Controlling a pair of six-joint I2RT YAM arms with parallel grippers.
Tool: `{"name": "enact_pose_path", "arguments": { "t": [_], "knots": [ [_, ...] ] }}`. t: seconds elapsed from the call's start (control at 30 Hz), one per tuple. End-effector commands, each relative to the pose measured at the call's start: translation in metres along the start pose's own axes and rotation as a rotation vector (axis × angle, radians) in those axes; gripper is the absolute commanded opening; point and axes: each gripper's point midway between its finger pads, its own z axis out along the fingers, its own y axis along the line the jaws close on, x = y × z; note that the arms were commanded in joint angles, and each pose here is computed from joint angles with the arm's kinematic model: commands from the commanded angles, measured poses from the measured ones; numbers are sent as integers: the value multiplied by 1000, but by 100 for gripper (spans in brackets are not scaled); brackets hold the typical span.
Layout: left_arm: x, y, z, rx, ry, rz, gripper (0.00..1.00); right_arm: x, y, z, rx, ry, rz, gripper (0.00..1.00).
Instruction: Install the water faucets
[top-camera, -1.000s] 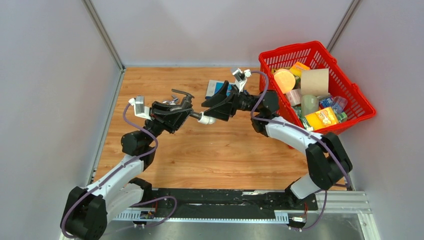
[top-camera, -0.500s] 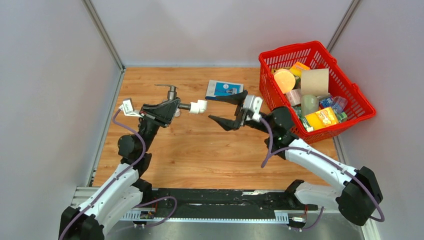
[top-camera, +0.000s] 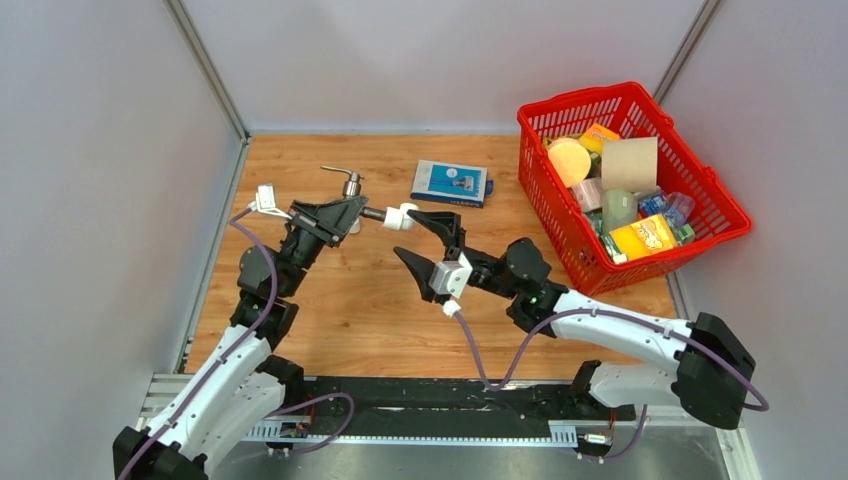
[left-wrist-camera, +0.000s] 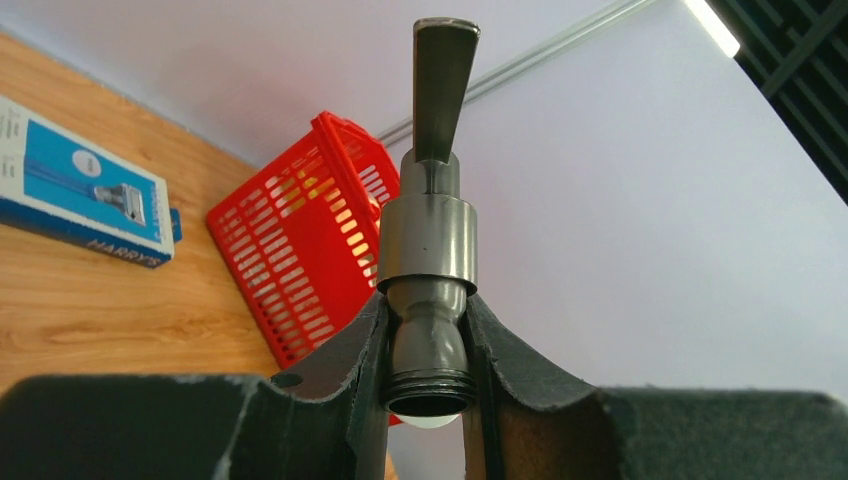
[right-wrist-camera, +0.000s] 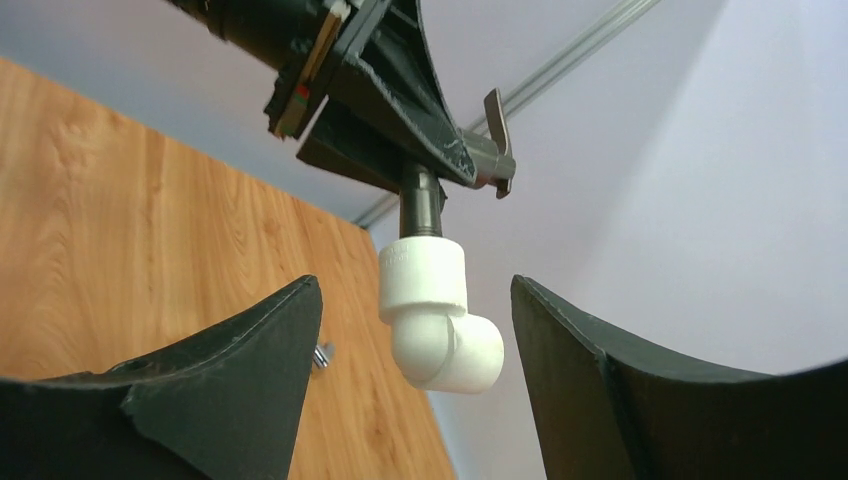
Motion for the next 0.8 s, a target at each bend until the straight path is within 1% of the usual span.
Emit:
{"name": "enact_pose_path", "arguments": {
  "t": [0.0,0.17,0.2,0.3,0.37,0.47,0.53,0.63,0.67,0.77],
  "knots": [
    [-11,-40,3,97,-3,-47,0,10,-20,10,74,53,-175,75],
    [-8,-46,2,118,14,-60,0,24,-28,12,146,90,-209,72],
    [-8,-47,2,124,15,-61,0,23,-29,12,164,81,-205,71],
    [-6,-51,2,139,33,-70,0,25,-30,14,189,70,-181,66],
    [-5,-56,2,156,42,-76,0,24,-30,17,194,57,-158,61],
    [-5,-60,2,180,47,-74,0,24,-27,22,179,46,-87,50],
    [-6,-65,2,202,45,-66,0,22,-23,25,160,29,-26,41],
    [-6,-70,1,237,43,-43,0,16,-19,26,112,-2,80,23],
    [-9,-77,0,275,31,-13,0,14,-16,26,87,-11,137,17],
    [-10,-87,-5,361,5,31,0,3,-20,26,23,-57,366,6]
  ]
}}
